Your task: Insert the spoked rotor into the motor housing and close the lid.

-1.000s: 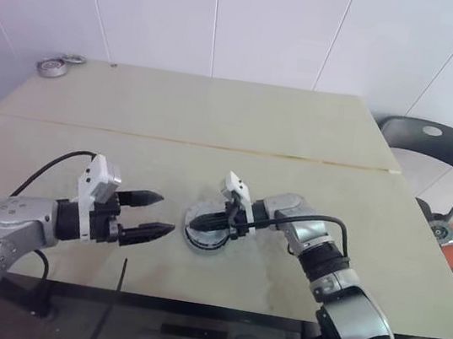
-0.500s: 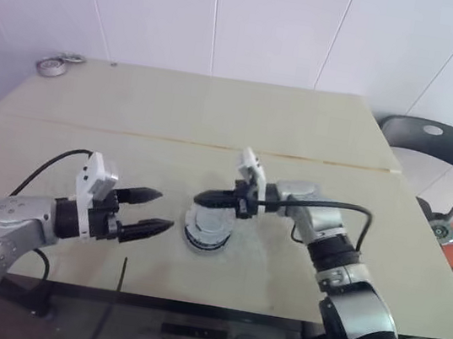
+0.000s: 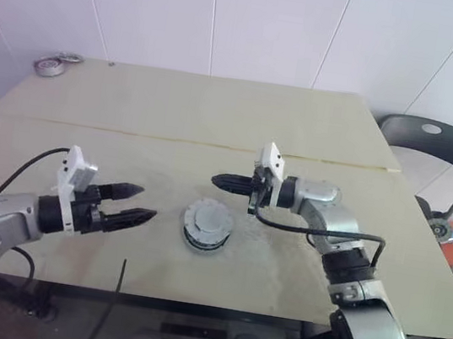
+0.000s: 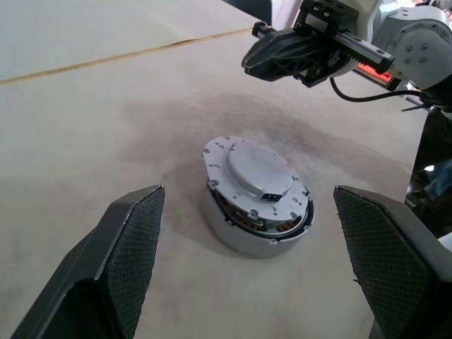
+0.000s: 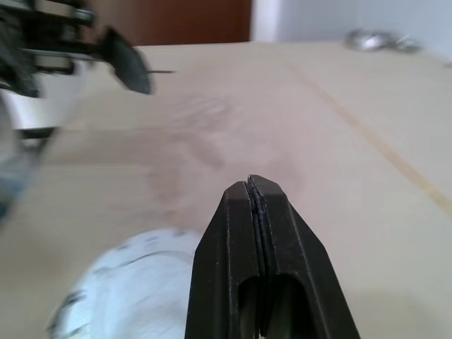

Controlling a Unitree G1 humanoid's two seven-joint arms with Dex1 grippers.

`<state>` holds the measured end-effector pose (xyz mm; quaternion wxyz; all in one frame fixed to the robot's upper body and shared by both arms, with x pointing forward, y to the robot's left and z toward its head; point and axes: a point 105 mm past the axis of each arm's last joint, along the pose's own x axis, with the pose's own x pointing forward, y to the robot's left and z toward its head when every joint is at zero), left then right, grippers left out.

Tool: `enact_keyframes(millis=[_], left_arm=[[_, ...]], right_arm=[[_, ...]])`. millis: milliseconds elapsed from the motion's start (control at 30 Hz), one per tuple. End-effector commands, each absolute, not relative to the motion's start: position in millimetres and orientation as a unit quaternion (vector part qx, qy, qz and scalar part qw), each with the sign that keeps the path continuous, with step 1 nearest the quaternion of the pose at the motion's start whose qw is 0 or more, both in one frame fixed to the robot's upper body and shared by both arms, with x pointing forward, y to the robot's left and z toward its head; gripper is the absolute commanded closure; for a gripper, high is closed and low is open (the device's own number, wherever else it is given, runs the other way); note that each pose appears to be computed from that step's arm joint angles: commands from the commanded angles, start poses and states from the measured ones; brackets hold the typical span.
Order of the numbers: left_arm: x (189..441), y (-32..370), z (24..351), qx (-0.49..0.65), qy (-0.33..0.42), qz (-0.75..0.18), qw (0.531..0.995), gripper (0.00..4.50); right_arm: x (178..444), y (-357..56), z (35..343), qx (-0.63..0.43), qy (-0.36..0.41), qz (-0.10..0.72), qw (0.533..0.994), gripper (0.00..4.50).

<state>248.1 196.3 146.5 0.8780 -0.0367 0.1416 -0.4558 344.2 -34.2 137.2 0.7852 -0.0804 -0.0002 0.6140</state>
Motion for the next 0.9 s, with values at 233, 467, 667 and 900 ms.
enact_keyframes(millis=[233,467,667,900], left_arm=[[247,203,155,-0.009,0.135,-0.456,0.880,0.43],[254,187,157,-0.006,0.130,-0.488,0.863,0.43],[264,177,155,-0.010,0.125,-0.509,0.851,0.43],[270,175,154,-0.009,0.126,-0.522,0.843,0.43]], right_arm=[[332,-26,142,-0.084,-0.032,0.596,0.798,4.49],[319,-37,136,-0.059,-0.005,0.587,0.807,4.49],[324,-54,132,-0.064,0.002,0.547,0.835,4.49],[314,-59,126,-0.076,0.005,0.538,0.839,3.24]])
